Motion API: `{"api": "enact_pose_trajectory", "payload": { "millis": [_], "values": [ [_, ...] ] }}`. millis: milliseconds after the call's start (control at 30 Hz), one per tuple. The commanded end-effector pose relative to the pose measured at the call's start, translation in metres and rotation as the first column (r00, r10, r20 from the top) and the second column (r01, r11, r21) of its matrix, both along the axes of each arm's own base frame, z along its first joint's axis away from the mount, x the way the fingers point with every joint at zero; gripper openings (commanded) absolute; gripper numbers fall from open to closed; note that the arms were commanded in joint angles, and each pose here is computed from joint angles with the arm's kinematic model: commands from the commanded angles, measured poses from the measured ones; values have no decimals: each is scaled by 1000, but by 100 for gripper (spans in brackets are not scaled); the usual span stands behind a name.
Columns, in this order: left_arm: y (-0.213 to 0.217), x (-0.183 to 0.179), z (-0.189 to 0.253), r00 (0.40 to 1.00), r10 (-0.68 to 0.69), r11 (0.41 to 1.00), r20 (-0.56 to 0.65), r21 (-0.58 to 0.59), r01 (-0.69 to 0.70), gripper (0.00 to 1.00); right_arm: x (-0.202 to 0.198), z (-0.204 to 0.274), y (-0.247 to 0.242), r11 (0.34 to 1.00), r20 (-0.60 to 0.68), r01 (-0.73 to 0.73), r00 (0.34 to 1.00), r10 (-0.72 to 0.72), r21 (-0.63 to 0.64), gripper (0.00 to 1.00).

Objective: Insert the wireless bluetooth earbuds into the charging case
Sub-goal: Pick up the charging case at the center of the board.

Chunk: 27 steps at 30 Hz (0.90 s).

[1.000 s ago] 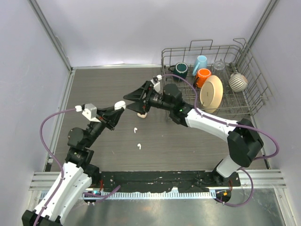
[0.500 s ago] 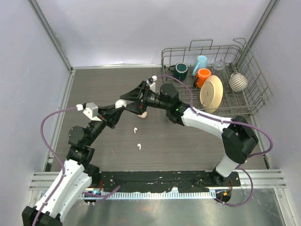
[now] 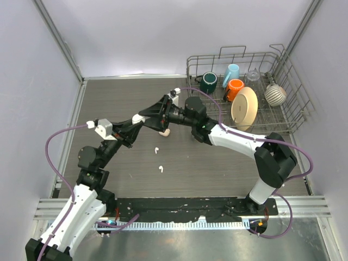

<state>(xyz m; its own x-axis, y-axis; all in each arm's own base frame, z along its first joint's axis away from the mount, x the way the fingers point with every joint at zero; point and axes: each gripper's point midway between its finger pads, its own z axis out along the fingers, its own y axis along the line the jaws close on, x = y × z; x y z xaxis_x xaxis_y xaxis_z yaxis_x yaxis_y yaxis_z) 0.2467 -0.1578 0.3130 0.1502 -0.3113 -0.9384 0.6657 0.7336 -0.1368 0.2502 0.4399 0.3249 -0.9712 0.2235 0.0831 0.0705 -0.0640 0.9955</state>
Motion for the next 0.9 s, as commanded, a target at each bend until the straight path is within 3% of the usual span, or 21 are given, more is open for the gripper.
{"api": "enact_pose_trajectory", "payload": {
  "millis": [0,300,400,433,533,633,800,867],
  "values": [
    [-1,0,15,999,-3,1000,44,12,2,4,-19,37,4,992,67,-76,995,69,98,57],
    [1,1,12,999,7,1000,37,25,-8,6,-21,38,5,989,63,-89,995,82,115,56],
    [2,1,11,999,15,1000,34,26,-16,9,-22,39,5,989,62,-93,994,86,118,44],
    [2,2,10,999,18,1000,28,26,-18,11,-21,39,4,989,66,-90,994,82,122,35],
    [4,4,10,1000,28,1000,14,12,-28,16,-21,36,5,990,74,-81,995,73,117,19],
    [4,5,9,999,34,999,1,0,-34,24,-19,31,4,993,75,-60,996,53,97,9],
    [5,6,11,999,36,999,-13,-26,-37,45,-15,20,5,1000,135,-13,991,11,11,5],
    [5,6,11,999,32,999,-18,-35,-33,47,-14,17,5,1000,151,2,988,0,-18,4]
  ]
}}
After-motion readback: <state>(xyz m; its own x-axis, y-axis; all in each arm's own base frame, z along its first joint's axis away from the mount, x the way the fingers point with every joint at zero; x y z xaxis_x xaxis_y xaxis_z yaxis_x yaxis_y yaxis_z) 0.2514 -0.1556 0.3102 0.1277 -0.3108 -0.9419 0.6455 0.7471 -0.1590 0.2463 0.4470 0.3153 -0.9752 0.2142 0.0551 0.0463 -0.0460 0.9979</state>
